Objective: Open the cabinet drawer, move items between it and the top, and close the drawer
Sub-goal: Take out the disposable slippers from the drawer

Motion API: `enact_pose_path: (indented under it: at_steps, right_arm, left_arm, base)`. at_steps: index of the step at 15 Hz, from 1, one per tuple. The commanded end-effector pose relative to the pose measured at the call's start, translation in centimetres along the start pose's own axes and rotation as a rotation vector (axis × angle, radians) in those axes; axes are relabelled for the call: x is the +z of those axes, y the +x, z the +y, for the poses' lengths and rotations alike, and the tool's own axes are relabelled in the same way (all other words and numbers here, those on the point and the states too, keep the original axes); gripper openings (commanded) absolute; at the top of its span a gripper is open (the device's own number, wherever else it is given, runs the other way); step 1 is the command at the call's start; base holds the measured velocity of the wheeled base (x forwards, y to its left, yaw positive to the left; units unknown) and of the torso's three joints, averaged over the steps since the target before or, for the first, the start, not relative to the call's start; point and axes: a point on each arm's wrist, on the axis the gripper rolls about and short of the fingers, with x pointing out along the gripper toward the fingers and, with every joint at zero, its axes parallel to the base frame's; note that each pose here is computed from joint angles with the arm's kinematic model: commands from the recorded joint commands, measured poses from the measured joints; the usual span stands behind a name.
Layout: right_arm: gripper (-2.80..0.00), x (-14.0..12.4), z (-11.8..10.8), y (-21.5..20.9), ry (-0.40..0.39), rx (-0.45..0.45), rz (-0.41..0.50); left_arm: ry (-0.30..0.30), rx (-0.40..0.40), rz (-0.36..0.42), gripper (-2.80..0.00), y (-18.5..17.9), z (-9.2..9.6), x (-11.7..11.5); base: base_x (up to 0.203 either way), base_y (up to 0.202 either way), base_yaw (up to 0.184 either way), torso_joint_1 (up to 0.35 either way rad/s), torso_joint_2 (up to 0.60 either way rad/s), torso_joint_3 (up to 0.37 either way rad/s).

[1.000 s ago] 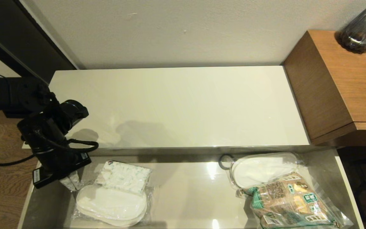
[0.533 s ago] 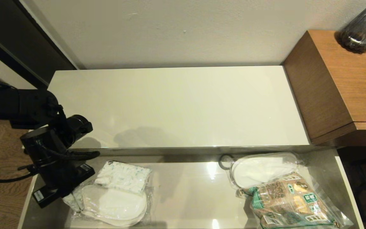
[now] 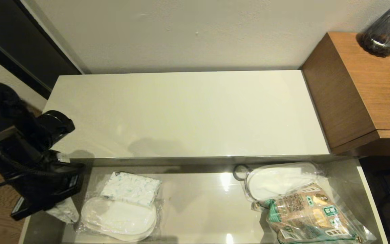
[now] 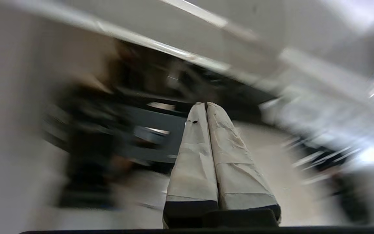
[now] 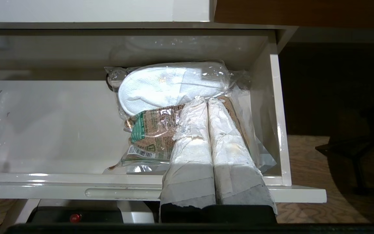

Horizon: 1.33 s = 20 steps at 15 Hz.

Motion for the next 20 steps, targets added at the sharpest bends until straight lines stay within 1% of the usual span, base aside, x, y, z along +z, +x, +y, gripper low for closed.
enact_pose_path:
  at_steps: [1, 2, 3, 4, 5, 6, 7, 9, 10, 11, 12, 13, 14, 15, 16, 17, 18, 19, 20]
  right_arm:
    - [-2.80, 0.0, 0.0, 0.0, 0.001, 0.001, 0.001]
    - [-2.80, 0.0, 0.0, 0.0, -0.001, -0.001, -0.001]
    - [-2.80, 0.0, 0.0, 0.0, -0.001, 0.001, 0.002]
    - [-2.80, 0.0, 0.0, 0.0, -0.001, 0.001, 0.000]
    - [-2.80, 0.0, 0.0, 0.0, 0.000, -0.001, 0.000]
    - [-2.80, 0.0, 0.0, 0.0, 0.000, -0.001, 0.001]
    - [-2.80, 0.0, 0.0, 0.0, -0.001, -0.001, 0.001]
    - [-2.80, 0.0, 0.0, 0.0, -0.001, 0.001, -0.001]
    - [-2.80, 0.0, 0.0, 0.0, -0.001, -0.001, 0.001]
    - [-2.80, 0.0, 0.0, 0.0, -0.001, -0.001, -0.001]
    - [-2.80, 0.0, 0.0, 0.0, -0.001, -0.001, -0.001]
    - [-2.80, 0.0, 0.0, 0.0, -0.001, 0.000, 0.001]
    - [-2.80, 0.0, 0.0, 0.0, 0.000, 0.001, 0.001]
    - [-2.80, 0.0, 0.0, 0.0, -0.001, -0.001, -0.001]
    - [-2.80, 0.0, 0.0, 0.0, -0.001, -0.001, -0.001]
    - [-2.80, 0.0, 0.0, 0.0, -0.001, -0.001, 0.000]
    - [-2.80, 0.0, 0.0, 0.0, 0.000, -0.001, 0.000]
    - [-2.80, 0.0, 0.0, 0.0, -0.001, 0.000, -0.001]
    - [-2.80, 0.0, 0.0, 0.0, -0.001, -0.001, -0.001]
  left_arm:
    - [0.490, -0.006, -0.047, -2.80, -1.3, 2.6, -1.2]
    - [0.612, 0.013, -0.052, -2.80, -1.4, 3.7, -1.4]
    - [0.709, 0.067, -0.058, -2.80, -1.6, 4.6, -1.6]
    - [0.805, 0.099, -0.064, -2.80, -2.0, 4.9, -1.7]
    - [0.904, 0.114, -0.072, -2.80, -2.3, 5.1, -1.6]
    - [0.988, 0.124, -0.075, -2.80, -2.5, 5.2, -1.5]
    - [1.115, 0.130, -0.070, -2.80, -2.5, 5.2, -1.1]
    - [1.361, 0.107, -0.076, -2.80, -2.6, 5.1, 0.0]
    - [1.459, 0.085, -0.083, -2.80, -2.6, 5.0, 0.7]
    - [1.552, 0.066, -0.081, -2.80, -2.5, 4.9, 1.0]
    - [1.615, 0.044, -0.083, -2.80, -2.4, 4.8, 1.2]
    - [1.648, 0.024, -0.067, -2.80, -2.3, 4.8, 1.1]
    - [1.756, 0.000, -0.040, -2.80, -2.0, 4.9, 0.8]
    - [1.884, -0.039, -0.003, -2.80, -1.5, 5.1, 0.4]
    - [1.931, -0.088, 0.040, -2.80, -0.6, 5.3, 0.0]
    - [1.931, -0.130, 0.075, -2.80, 0.3, 5.5, -0.2]
    - [1.936, -0.159, 0.093, -2.80, 0.8, 5.4, -0.4]
    - [1.942, -0.194, 0.104, -2.80, 1.5, 5.1, -0.7]
    - [1.947, -0.205, 0.097, -2.80, 2.1, 4.9, -1.0]
  base:
    - [0.000, 0.000, 0.000, 0.000, 0.00, 0.000]
    - [0.000, 0.000, 0.000, 0.000, 0.00, 0.000]
    - [0.000, 0.000, 0.000, 0.000, 0.00, 0.000]
    - [0.000, 0.000, 0.000, 0.000, 0.00, 0.000]
    - [0.000, 0.000, 0.000, 0.000, 0.00, 0.000]
    - [0.000, 0.000, 0.000, 0.000, 0.00, 0.000]
    - [0.000, 0.000, 0.000, 0.000, 0.00, 0.000]
    - [0.000, 0.000, 0.000, 0.000, 0.00, 0.000]
    - [0.000, 0.000, 0.000, 0.000, 0.00, 0.000]
    - [0.000, 0.000, 0.000, 0.000, 0.00, 0.000]
    - [0.000, 0.000, 0.000, 0.000, 0.00, 0.000]
    - [0.000, 0.000, 0.000, 0.000, 0.00, 0.000]
    - [0.000, 0.000, 0.000, 0.000, 0.00, 0.000]
    - [0.000, 0.000, 0.000, 0.000, 0.00, 0.000]
    - [0.000, 0.000, 0.000, 0.000, 0.00, 0.000]
    - [0.000, 0.000, 0.000, 0.000, 0.00, 0.000]
    - [0.000, 0.000, 0.000, 0.000, 0.00, 0.000]
    - [0.000, 0.000, 0.000, 0.000, 0.00, 0.000]
    - [0.000, 0.000, 0.000, 0.000, 0.00, 0.000]
